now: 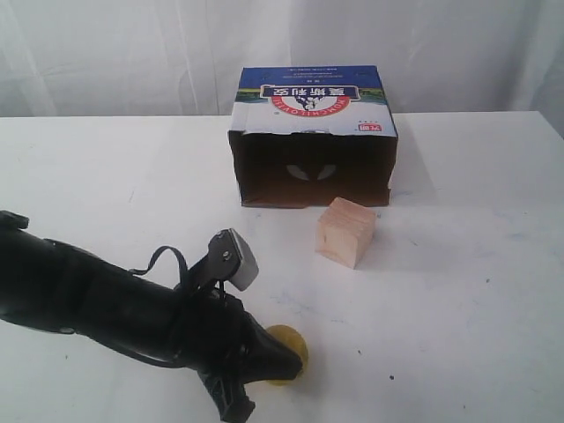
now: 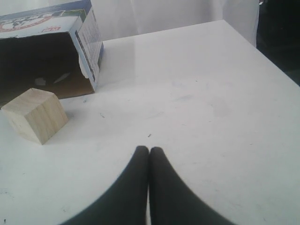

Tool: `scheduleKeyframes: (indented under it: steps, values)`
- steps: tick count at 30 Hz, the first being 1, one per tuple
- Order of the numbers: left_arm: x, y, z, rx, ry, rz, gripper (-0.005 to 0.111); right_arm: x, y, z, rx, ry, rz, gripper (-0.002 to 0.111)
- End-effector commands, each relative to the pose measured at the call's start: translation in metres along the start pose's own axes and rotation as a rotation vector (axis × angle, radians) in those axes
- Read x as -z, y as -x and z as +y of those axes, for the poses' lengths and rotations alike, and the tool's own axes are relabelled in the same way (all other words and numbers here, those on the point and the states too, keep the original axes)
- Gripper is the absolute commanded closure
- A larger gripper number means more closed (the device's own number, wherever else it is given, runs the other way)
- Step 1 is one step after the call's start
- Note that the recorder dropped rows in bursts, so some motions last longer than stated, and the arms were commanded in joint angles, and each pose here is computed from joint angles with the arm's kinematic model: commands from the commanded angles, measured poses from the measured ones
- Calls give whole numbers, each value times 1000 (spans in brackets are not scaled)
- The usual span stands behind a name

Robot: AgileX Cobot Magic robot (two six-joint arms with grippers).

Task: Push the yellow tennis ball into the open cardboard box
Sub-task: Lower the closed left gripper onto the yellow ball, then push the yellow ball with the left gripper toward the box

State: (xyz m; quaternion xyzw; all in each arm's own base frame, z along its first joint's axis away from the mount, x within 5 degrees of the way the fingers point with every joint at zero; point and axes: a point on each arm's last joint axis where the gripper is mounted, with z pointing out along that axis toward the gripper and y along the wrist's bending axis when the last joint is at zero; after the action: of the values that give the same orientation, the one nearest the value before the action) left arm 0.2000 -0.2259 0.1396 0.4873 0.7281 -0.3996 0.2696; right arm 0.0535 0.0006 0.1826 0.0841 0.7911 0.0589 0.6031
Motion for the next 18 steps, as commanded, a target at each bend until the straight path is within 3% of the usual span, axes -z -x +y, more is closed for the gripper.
scheduleKeyframes:
  steps: [1, 18]
  values:
    - [-2, 8, 9, -23, 58, -7, 107, 0, 0, -1, 6, -8, -16, 108]
    - [-1, 42, 25, -97, 152, -55, 107, 0, 0, -1, 6, -8, -16, 108]
